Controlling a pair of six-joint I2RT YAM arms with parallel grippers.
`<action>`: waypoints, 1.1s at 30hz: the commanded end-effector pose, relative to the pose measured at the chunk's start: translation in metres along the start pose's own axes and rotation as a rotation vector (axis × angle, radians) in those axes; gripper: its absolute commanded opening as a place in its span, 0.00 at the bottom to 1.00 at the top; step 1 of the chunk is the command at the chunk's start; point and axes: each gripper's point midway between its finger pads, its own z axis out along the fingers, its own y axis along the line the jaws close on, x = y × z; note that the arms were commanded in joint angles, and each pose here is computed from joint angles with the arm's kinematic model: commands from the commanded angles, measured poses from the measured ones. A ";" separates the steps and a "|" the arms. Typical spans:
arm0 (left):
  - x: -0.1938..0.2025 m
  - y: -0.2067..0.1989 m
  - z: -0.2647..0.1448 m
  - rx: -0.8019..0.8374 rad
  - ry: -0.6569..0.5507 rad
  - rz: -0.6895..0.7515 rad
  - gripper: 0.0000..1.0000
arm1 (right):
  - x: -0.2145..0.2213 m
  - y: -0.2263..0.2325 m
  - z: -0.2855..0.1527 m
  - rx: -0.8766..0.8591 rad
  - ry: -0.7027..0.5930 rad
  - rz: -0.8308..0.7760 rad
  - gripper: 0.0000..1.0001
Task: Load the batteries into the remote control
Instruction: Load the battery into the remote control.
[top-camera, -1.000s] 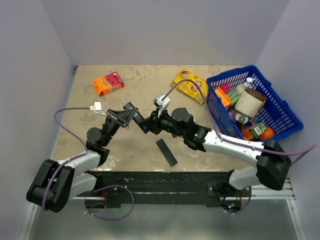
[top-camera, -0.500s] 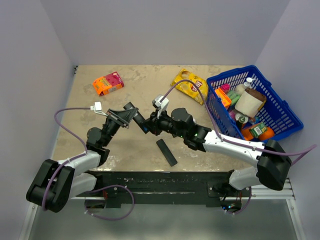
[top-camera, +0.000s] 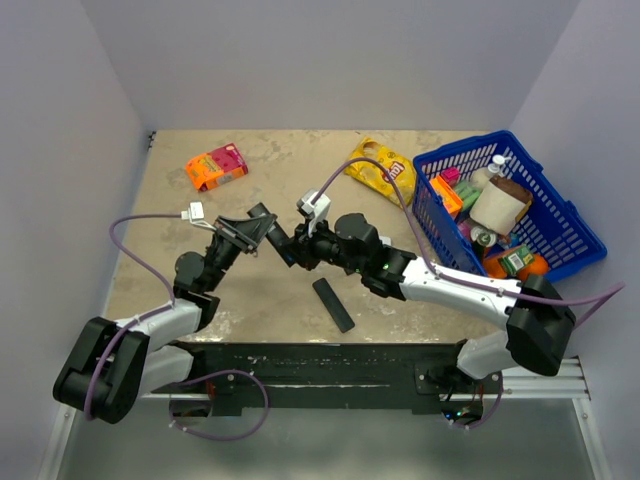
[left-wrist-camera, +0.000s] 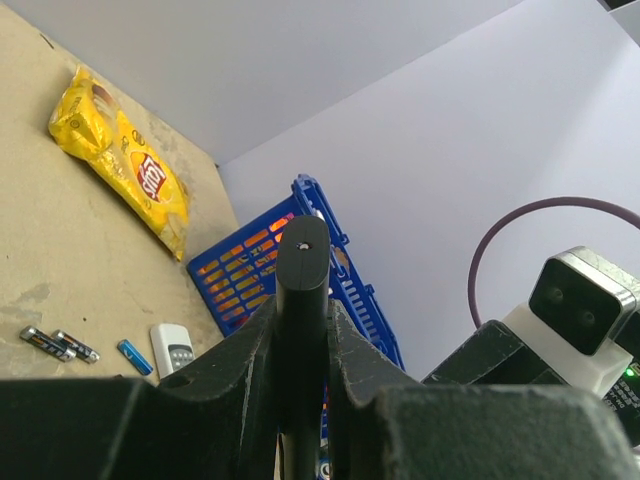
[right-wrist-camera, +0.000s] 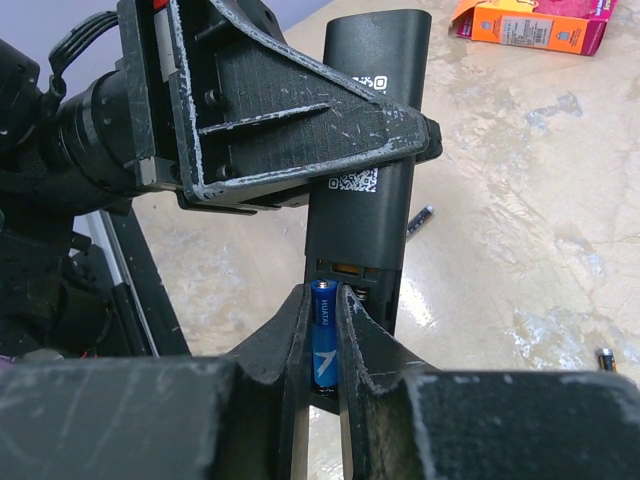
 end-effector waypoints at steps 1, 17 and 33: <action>-0.040 -0.073 0.011 0.241 -0.146 0.012 0.00 | 0.042 0.005 0.000 -0.006 0.134 0.017 0.03; -0.018 -0.047 0.005 0.167 -0.062 0.029 0.00 | 0.005 0.001 -0.001 0.045 0.024 0.027 0.13; 0.001 -0.022 -0.002 0.089 0.001 0.008 0.00 | -0.012 -0.003 -0.002 0.078 -0.039 0.043 0.18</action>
